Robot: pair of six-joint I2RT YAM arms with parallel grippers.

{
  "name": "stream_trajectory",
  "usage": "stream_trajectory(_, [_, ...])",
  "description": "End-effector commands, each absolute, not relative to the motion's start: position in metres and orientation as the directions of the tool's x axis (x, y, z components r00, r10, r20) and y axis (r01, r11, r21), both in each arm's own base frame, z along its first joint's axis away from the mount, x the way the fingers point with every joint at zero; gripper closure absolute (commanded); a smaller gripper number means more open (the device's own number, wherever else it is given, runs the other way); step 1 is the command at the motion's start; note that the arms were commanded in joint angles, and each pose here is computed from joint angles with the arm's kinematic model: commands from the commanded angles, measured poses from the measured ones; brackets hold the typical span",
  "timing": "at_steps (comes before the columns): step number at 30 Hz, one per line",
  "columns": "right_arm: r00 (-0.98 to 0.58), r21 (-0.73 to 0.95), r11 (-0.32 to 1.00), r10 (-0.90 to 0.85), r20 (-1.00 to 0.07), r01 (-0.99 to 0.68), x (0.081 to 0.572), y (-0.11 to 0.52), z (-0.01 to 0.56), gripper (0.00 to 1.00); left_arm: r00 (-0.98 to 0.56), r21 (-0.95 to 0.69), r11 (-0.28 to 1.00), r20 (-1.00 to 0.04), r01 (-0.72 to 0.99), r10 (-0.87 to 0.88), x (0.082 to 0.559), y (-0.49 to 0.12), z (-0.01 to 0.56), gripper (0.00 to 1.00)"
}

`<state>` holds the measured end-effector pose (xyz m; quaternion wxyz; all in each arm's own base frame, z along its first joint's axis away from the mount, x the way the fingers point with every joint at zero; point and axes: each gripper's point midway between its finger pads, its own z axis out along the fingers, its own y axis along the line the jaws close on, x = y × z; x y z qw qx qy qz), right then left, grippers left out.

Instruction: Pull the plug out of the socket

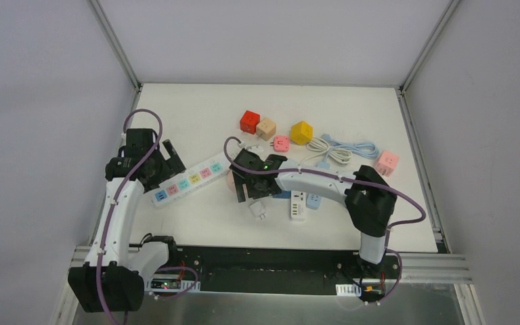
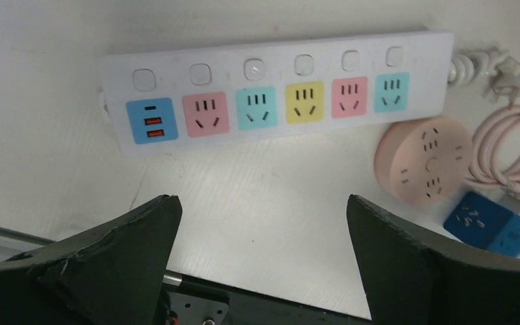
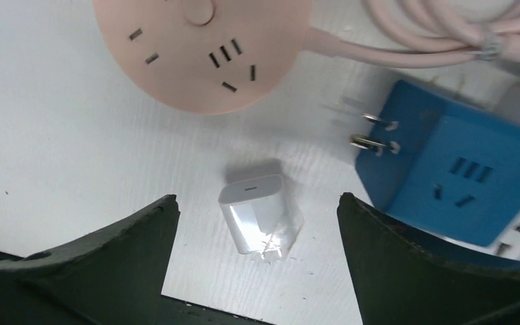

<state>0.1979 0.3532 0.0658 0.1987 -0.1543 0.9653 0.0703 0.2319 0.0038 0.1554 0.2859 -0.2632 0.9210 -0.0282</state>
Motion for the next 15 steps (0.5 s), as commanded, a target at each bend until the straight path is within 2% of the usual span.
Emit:
stream_trajectory(1, [-0.791,0.085,0.982,-0.084,-0.607,-0.169,0.218,0.326,0.143,0.1,-0.737,-0.352,0.874,-0.479,-0.336,-0.476,0.217,-0.032,0.174,0.01])
stream_trajectory(4, [-0.724,0.096,0.993,0.012,-0.69,-0.075,0.219,0.288,0.165,0.1,-0.743,-0.523,0.829,-0.472,-0.198,-0.475,0.214,-0.068,0.208,0.01])
stream_trajectory(6, [-0.667,0.109,0.994,0.066,-0.742,-0.024,0.218,0.256,0.183,0.1,-0.72,-0.576,0.806,-0.5,-0.139,-0.482,0.208,-0.079,0.229,0.01])
stream_trajectory(11, [-0.52,0.112,0.985,0.166,-0.838,0.134,0.21,0.167,0.234,0.1,-0.653,-0.586,0.804,-0.572,-0.098,-0.496,0.181,-0.078,0.258,0.01])
stream_trajectory(15, [-0.396,0.188,0.962,0.255,-0.882,0.2,0.191,0.092,0.28,0.08,-0.595,-0.542,0.827,-0.618,-0.15,-0.514,0.158,-0.062,0.268,0.01])
